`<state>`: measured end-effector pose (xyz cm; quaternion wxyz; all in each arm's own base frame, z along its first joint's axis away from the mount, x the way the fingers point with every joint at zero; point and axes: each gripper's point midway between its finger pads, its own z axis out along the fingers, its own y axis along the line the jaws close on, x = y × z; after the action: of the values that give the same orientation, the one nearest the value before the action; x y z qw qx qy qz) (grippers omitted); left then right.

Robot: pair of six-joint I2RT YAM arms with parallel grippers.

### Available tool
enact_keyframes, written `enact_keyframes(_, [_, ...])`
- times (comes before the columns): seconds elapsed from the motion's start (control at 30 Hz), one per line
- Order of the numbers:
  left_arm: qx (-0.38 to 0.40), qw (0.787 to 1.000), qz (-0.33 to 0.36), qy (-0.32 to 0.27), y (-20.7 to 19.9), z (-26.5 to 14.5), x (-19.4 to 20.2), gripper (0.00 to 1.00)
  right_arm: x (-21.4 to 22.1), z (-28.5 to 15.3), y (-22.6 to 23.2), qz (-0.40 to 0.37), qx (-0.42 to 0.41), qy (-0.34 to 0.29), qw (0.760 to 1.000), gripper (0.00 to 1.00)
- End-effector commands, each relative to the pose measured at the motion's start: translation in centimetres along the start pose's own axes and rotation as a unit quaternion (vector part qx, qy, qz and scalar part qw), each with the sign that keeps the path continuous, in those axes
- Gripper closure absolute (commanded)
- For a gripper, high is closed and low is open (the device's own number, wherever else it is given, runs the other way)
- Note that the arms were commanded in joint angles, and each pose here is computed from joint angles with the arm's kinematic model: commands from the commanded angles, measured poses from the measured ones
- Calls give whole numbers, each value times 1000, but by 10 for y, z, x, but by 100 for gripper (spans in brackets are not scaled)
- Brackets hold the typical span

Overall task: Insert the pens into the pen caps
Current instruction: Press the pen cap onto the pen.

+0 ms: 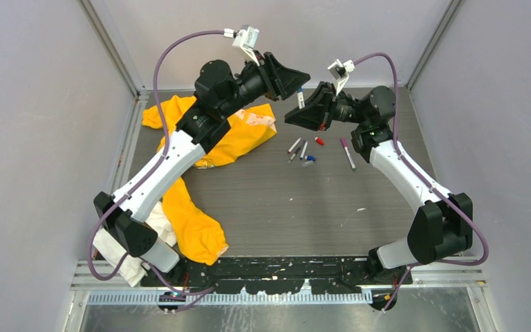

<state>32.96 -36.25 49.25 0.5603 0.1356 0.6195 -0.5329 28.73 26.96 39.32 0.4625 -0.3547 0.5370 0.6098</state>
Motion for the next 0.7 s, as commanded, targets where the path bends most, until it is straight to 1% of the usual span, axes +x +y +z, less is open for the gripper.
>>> enact_keyframes(0.0, [34,999,1,-15,-20,0,-16,56,-12,2,9,-22,-4,-12,1000,99])
enact_keyframes(0.1, [33,999,-1,-12,-19,1,-13,57,-12,3,10,-20,-4,-11,1000,99])
enact_keyframes(0.13, [35,999,-1,-10,-20,0,-13,59,-12,3,10,-20,-4,-11,1000,99])
enact_keyframes(0.23, [41,999,0,-7,-22,1,-11,70,-11,3,10,-19,-4,-11,1000,99])
enact_keyframes(0.27, [45,999,1,-5,-23,1,-11,76,-12,3,11,-20,-5,-11,1000,99])
enact_keyframes(0.33, [55,998,3,3,-26,0,-8,94,-12,3,11,-22,-6,-11,1000,99])
enact_keyframes(0.37, [63,998,5,10,-27,0,-5,99,-12,3,11,-22,-7,-10,1000,99])
enact_keyframes(0.47, [100,994,-3,46,-37,-4,8,99,-18,3,15,-28,-13,-13,999,99])
enact_keyframes(0.57, [169,980,-30,101,-48,-14,25,99,-33,4,30,-42,-41,-15,998,99])
enact_keyframes(0.63, [207,969,-31,134,-55,-24,38,99,-43,5,39,-50,-58,-18,997,99])
enact_keyframes(0.67, [217,966,-27,141,-57,-28,41,99,-46,5,42,-45,-61,-20,997,99])
